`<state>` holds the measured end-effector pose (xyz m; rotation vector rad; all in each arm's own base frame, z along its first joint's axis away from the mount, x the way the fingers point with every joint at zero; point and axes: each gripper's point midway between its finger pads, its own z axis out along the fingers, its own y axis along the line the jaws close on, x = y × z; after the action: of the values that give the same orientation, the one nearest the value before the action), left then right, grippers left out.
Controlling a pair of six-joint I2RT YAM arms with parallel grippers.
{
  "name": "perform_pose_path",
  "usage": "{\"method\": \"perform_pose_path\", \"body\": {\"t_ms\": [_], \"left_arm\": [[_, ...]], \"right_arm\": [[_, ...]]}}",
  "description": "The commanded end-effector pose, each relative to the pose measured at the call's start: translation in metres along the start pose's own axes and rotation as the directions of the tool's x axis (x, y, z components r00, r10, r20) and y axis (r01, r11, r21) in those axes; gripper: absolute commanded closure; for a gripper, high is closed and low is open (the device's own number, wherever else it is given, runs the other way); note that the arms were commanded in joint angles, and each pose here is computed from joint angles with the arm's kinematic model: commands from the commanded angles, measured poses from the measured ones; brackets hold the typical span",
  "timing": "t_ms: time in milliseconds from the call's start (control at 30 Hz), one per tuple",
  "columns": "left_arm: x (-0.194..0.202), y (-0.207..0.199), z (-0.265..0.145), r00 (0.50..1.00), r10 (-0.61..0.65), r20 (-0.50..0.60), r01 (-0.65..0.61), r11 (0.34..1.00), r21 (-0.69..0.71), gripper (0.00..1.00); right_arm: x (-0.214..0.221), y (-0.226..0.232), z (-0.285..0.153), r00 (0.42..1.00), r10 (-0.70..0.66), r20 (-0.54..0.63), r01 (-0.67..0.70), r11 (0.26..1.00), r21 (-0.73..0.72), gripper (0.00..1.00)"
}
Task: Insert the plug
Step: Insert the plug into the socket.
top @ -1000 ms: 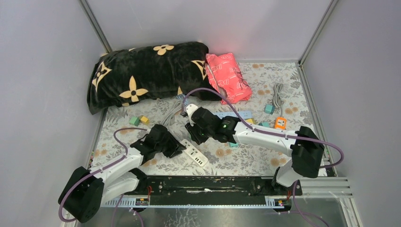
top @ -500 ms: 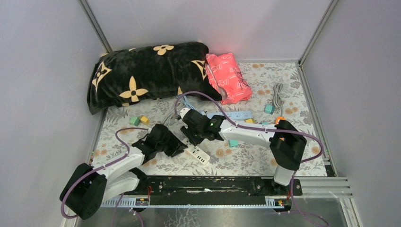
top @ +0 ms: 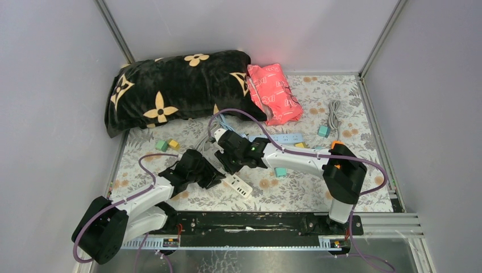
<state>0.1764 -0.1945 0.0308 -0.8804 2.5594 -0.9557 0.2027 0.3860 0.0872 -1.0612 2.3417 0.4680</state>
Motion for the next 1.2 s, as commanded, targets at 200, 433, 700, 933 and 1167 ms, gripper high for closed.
{"method": "perform_pose_path", "body": {"t_ms": [200,433,700,933,1167], "left_arm": [[-0.003,0.002,0.0,1.0,-0.002,0.021,0.002,1.0,0.008,0.6],[-0.003,0.001,0.0,1.0,-0.002,0.02,0.002,1.0,0.009,0.6],[-0.003,0.002,0.001,1.0,-0.002,0.022,0.002,1.0,0.006,0.6],[-0.004,0.002,0.001,1.0,-0.004,0.025,0.004,1.0,0.002,0.6],[-0.004,0.002,0.002,1.0,-0.004,0.022,0.004,1.0,-0.003,0.6]], "right_arm": [[-0.017,0.006,-0.003,0.999,0.012,0.052,-0.01,0.999,-0.033,1.0],[-0.012,0.004,0.006,0.999,0.005,0.042,-0.004,1.0,-0.024,1.0],[-0.003,0.0,0.013,1.0,-0.01,0.007,0.01,1.0,-0.007,1.0],[0.012,-0.007,0.007,0.999,-0.027,-0.041,0.027,0.999,0.02,1.0],[0.012,-0.005,-0.001,0.998,-0.027,-0.049,0.028,0.999,0.016,1.0]]}}
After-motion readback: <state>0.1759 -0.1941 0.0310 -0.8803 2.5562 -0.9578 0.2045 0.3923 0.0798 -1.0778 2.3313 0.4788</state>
